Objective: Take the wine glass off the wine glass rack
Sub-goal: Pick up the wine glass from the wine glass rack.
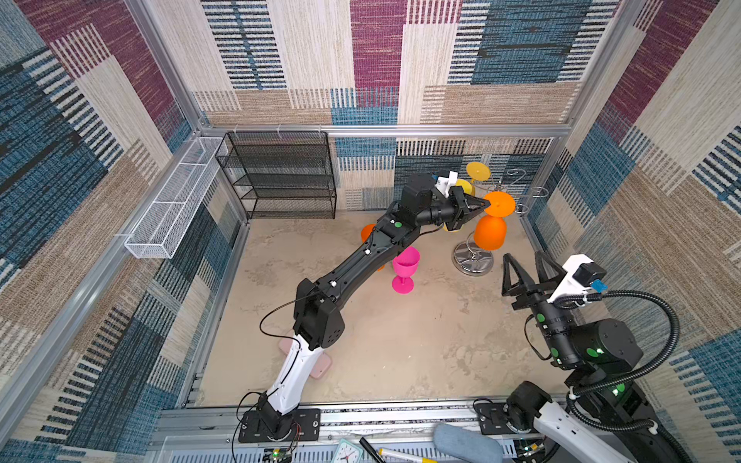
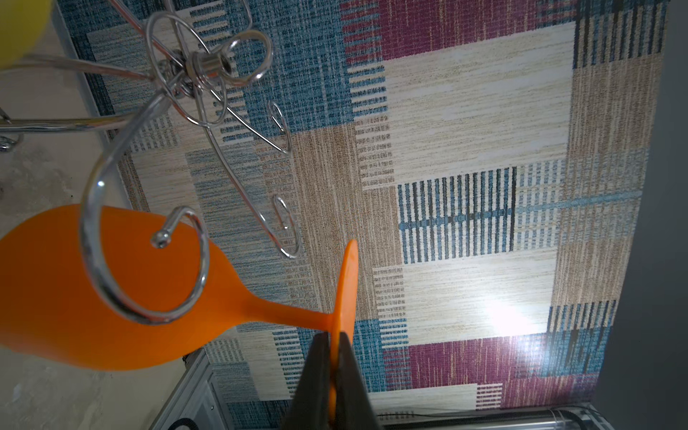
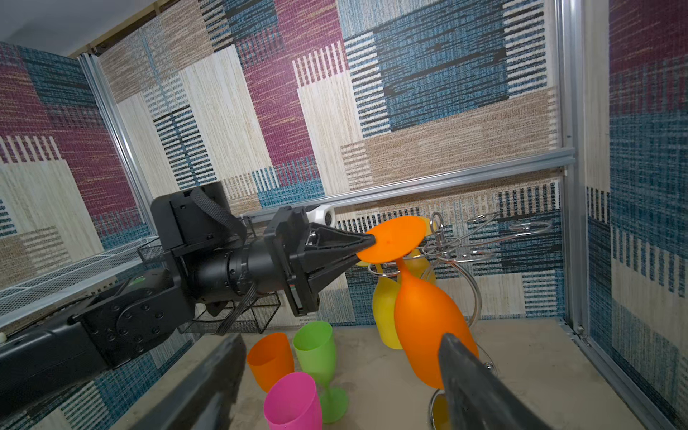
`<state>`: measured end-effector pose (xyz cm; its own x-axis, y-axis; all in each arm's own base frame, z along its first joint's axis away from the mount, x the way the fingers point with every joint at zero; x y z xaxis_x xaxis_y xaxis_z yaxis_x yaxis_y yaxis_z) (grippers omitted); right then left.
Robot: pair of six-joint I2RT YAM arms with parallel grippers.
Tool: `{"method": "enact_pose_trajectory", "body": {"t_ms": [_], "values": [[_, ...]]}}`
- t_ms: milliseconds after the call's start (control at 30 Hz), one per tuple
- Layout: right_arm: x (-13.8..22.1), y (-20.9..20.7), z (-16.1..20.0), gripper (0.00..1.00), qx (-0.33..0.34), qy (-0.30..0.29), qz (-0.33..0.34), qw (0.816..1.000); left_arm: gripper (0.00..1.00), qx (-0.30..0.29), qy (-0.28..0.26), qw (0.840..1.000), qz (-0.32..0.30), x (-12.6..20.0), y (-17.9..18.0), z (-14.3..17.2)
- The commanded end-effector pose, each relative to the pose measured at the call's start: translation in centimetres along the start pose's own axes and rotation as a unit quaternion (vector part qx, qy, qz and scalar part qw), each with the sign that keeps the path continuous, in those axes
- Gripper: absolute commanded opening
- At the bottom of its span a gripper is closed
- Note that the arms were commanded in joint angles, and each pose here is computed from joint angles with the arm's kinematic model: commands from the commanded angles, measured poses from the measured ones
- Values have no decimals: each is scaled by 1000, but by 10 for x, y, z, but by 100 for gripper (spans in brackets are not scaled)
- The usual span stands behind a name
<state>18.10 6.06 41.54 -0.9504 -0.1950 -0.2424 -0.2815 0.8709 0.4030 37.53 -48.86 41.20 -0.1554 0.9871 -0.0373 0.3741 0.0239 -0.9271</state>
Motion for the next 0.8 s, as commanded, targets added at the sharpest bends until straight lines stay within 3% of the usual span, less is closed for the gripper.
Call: {"method": "enact_pose_trajectory", "body": {"t_ms": [0, 533, 767], "values": [[0, -4, -2, 83, -16, 2, 16, 1000, 0, -39, 4, 999, 33, 6, -21, 2], [0, -5, -8, 83, -41, 11, 32, 999, 0, -38, 32, 998, 34, 44, -22, 38], [-8, -1, -2, 83, -43, 32, 34, 998, 0, -64, 54, 996, 41, 66, -35, 56]]}}
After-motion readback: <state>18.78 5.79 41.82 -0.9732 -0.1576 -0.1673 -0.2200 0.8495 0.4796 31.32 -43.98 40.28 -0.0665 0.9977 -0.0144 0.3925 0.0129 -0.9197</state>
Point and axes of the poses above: each gripper's point midway between its finger pads, its own x axis back along the fingers, its own y axis along the line the jaws close on, z = x × y, the point moved 3 cm from there along x, back along the fingers, and after that the axes turned 10 degrees about -x, right-handed, at the moved point
